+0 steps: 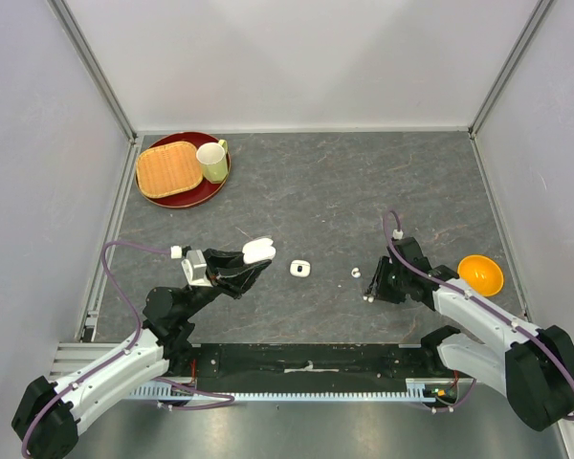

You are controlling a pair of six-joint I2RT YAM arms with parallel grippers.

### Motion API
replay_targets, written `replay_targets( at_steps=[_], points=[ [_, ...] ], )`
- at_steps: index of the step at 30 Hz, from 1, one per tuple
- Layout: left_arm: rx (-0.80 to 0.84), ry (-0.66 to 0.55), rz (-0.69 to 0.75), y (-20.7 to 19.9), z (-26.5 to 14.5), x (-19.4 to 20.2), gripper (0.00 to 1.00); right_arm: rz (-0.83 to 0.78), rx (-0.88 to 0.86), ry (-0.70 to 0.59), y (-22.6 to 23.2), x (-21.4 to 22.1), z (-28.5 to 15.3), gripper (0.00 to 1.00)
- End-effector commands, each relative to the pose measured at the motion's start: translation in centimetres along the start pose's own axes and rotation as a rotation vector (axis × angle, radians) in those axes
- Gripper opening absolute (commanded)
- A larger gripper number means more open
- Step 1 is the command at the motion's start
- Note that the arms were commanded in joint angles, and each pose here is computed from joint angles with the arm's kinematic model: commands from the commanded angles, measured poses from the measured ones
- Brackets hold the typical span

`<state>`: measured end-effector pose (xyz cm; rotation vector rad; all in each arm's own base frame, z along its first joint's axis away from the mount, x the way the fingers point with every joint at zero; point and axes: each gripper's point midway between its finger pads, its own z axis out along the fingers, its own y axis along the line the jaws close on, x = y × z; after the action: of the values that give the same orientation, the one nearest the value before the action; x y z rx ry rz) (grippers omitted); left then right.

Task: Insert the wireless bluetooth earbuds into the charging case
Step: Adjust the earbud at the center of the board.

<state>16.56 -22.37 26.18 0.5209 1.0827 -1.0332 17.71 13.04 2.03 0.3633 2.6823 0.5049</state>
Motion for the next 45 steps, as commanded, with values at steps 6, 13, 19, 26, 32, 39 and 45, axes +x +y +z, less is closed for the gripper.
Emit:
replay_targets(
  at_steps=[6,13,19,26,32,39,45],
  points=[
    [-0.005,-0.023,-0.023,0.0,0.1,-0.6,0.02,-0.017,-0.037,-0.016,0.4,-0.2,0.1,0.34],
    [-0.005,-0.019,-0.028,0.0,0.1,-0.4,0.02,-0.020,-0.066,-0.023,0.8,-0.1,0.1,0.28],
    [-0.011,-0.019,-0.029,0.1,0.1,-0.4,0.02,-0.003,-0.080,-0.012,0.8,0.4,0.1,0.26],
    [-0.013,-0.017,-0.032,0.1,0.1,-0.3,0.02,0.042,-0.122,-0.003,1.3,1.0,-0.1,0.23],
    [-0.015,-0.012,-0.035,0.2,0.2,-0.2,0.02,0.086,-0.152,-0.016,1.9,0.8,-0.7,0.33],
    [-0.016,-0.013,-0.039,0.2,0.1,-0.2,0.02,0.091,-0.134,-0.018,2.0,0.4,-1.0,0.36],
    [-0.023,-0.015,-0.039,0.3,0.0,-0.2,0.02,0.133,-0.143,0.012,2.3,0.9,-1.0,0.32]
  ],
)
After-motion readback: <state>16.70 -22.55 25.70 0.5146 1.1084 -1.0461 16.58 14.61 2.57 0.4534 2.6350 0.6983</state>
